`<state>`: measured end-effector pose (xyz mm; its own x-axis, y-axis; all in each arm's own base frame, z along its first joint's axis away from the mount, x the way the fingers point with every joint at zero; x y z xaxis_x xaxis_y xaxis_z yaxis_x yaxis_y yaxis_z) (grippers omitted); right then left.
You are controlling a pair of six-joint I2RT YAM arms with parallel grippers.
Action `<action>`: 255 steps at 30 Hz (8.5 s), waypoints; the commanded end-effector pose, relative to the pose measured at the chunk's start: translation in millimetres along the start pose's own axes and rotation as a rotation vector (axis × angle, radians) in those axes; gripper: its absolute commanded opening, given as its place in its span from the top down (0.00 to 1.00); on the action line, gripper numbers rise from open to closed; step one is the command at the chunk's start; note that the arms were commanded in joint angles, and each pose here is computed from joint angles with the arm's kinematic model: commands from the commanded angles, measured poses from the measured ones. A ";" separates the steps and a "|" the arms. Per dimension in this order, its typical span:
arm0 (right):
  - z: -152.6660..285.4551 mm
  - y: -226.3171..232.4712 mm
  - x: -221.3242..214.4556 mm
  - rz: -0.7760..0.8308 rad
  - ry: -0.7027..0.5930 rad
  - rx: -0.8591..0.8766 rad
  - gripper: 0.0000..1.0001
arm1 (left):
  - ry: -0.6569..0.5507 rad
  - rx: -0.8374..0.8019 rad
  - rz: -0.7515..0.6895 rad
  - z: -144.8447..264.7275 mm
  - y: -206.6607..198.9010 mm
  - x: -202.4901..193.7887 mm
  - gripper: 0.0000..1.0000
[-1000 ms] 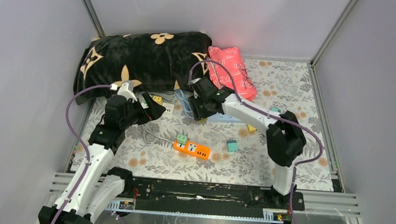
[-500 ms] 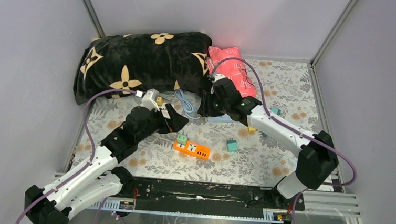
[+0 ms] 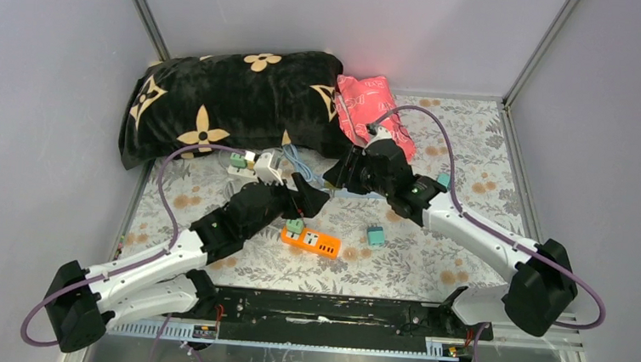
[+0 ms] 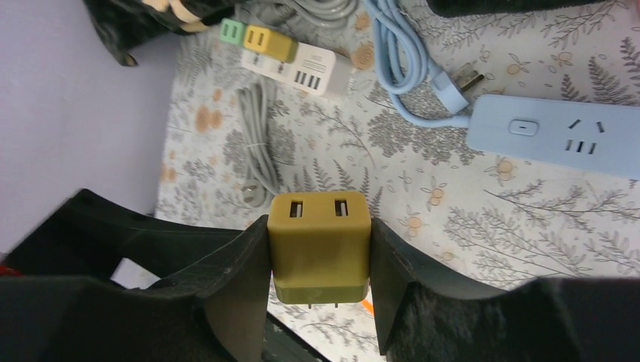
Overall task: Insert the plug
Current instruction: Pick up the plug from the center of the board, then adjust the plug, then insert the plug into the socket.
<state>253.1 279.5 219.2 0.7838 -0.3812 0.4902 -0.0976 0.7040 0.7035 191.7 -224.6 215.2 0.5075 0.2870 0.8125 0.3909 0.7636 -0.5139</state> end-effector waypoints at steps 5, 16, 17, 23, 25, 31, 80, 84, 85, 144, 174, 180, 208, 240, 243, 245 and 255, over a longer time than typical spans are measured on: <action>20.3 24.3 18.2 -0.204 -0.128 0.161 0.65 | -0.181 -0.015 -0.037 -11.7 -12.1 12.3 0.11; 31.7 19.3 15.3 -0.310 -0.161 0.198 0.65 | -0.278 -0.104 -0.107 -17.4 -28.5 17.2 0.19; 31.9 18.7 14.3 -0.319 -0.159 0.200 0.65 | -0.281 -0.112 -0.113 -18.4 -30.4 17.4 0.19; 35.5 17.7 12.7 -0.345 -0.161 0.213 0.65 | -0.293 -0.104 -0.125 -27.5 -32.3 17.5 0.25; 35.8 17.0 11.8 -0.352 -0.159 0.215 0.65 | -0.313 -0.111 -0.122 -28.6 -32.8 18.5 0.27; 34.4 12.7 8.0 -0.379 -0.154 0.221 0.64 | -0.323 -0.146 -0.135 -34.3 -39.0 18.3 0.33; 104.7 37.6 6.4 0.657 0.059 0.751 0.10 | -0.199 -0.663 -0.327 32.4 -32.5 38.0 1.00; 105.3 37.7 -1.7 0.691 0.115 0.821 0.11 | -0.199 -0.732 -0.355 41.5 -40.0 38.2 1.00; 105.7 38.9 -2.9 0.701 0.121 0.844 0.11 | -0.192 -0.749 -0.359 42.4 -41.6 37.3 1.00; 76.9 28.4 -22.7 0.644 0.396 0.933 1.00 | -0.068 -0.341 -0.102 45.4 7.6 11.7 0.34; 32.5 16.7 -48.8 0.899 0.511 0.471 1.00 | 0.160 0.301 0.372 48.0 89.3 -56.3 0.30; 19.8 11.6 -55.6 0.929 0.548 0.415 1.00 | 0.198 0.324 0.393 44.0 94.5 -68.2 0.37; -29.8 -4.6 -92.8 1.051 0.644 0.250 1.00 | 0.294 0.367 0.404 21.2 111.5 -102.7 0.53; -50.3 -18.6 -108.1 1.157 0.680 0.072 1.00 | 0.321 0.382 0.404 17.8 116.0 -111.4 0.58; -50.6 -19.7 -109.6 1.169 0.685 0.054 1.00 | 0.323 0.382 0.406 17.8 116.2 -111.9 0.59; -50.6 -20.2 -112.1 1.177 0.696 0.046 1.00 | 0.322 0.380 0.405 17.6 115.8 -111.5 0.59; -57.6 -25.4 -118.9 1.186 0.741 0.016 1.00 | 0.323 0.380 0.408 18.0 116.2 -112.5 0.59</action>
<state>196.2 337.6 115.7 0.3854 0.8155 0.4318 -0.9185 0.3838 0.0949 162.5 -156.6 68.2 0.8019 0.4357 0.4088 -0.1576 0.8143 -0.5587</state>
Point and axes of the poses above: each gripper's point midway between its finger pads, its own z axis back along the fingers, its own y axis along the line the jaws close on, x = y × z, the point moved 5 cm from there along z, back along the fingers, and after that the axes turned 10 degrees about -z, right-handed, at the moved point
